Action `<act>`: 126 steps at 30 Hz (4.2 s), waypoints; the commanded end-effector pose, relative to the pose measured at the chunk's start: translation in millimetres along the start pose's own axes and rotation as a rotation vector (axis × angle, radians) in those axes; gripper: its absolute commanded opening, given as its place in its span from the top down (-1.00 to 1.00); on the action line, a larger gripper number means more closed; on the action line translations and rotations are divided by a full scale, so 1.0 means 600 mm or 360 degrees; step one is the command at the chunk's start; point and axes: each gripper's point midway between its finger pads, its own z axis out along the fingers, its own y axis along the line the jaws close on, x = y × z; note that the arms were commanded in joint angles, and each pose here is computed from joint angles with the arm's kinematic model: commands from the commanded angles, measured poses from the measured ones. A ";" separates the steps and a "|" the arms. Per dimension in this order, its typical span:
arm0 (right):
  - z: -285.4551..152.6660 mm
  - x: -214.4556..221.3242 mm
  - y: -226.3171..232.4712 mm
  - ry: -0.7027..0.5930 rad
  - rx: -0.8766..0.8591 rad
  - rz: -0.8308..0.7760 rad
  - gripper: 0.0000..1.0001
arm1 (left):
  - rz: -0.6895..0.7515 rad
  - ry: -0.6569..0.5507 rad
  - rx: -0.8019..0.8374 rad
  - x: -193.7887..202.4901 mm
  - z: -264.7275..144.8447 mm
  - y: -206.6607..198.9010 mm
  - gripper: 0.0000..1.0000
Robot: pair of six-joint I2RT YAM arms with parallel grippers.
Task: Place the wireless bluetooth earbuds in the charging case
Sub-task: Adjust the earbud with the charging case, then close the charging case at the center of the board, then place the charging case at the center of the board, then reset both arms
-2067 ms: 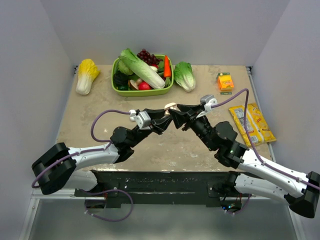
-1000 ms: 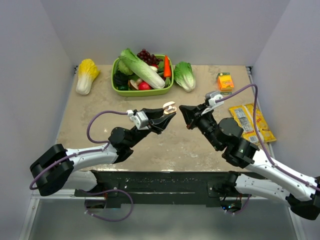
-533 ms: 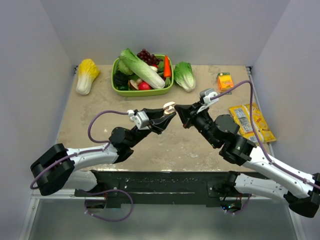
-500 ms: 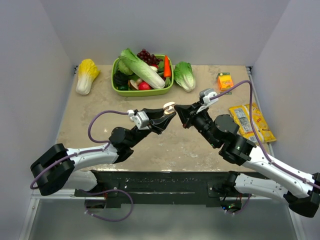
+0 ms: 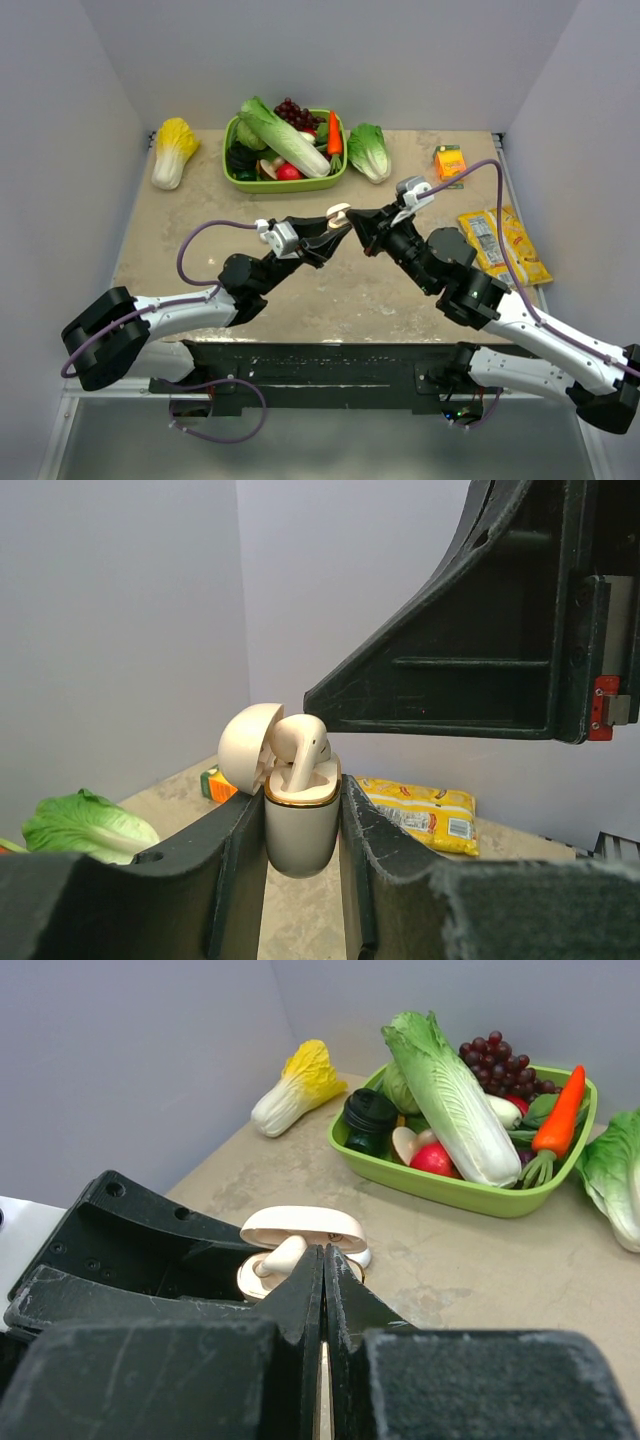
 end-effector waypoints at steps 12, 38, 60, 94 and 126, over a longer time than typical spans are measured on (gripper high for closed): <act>0.004 -0.032 0.027 -0.0057 -0.0103 0.0049 1.00 | 0.0054 -0.0560 0.0017 -0.148 0.003 -0.006 1.00; -0.003 -0.066 -0.030 0.0010 0.0244 -0.0056 0.70 | 0.0037 -0.0465 0.0217 -0.132 -0.040 -0.045 1.00; 0.015 0.042 0.046 0.0479 -0.0165 -0.0155 0.58 | 0.0050 -0.0307 0.0385 -0.102 -0.066 -0.075 1.00; -0.010 0.205 -0.070 0.0459 0.0306 0.0084 0.13 | -0.1056 0.1296 -0.1173 0.459 -0.189 0.228 0.96; -0.039 0.197 -0.116 0.0298 0.0451 0.0054 -0.01 | -0.0833 0.0785 -0.1401 0.159 -0.271 0.239 -0.99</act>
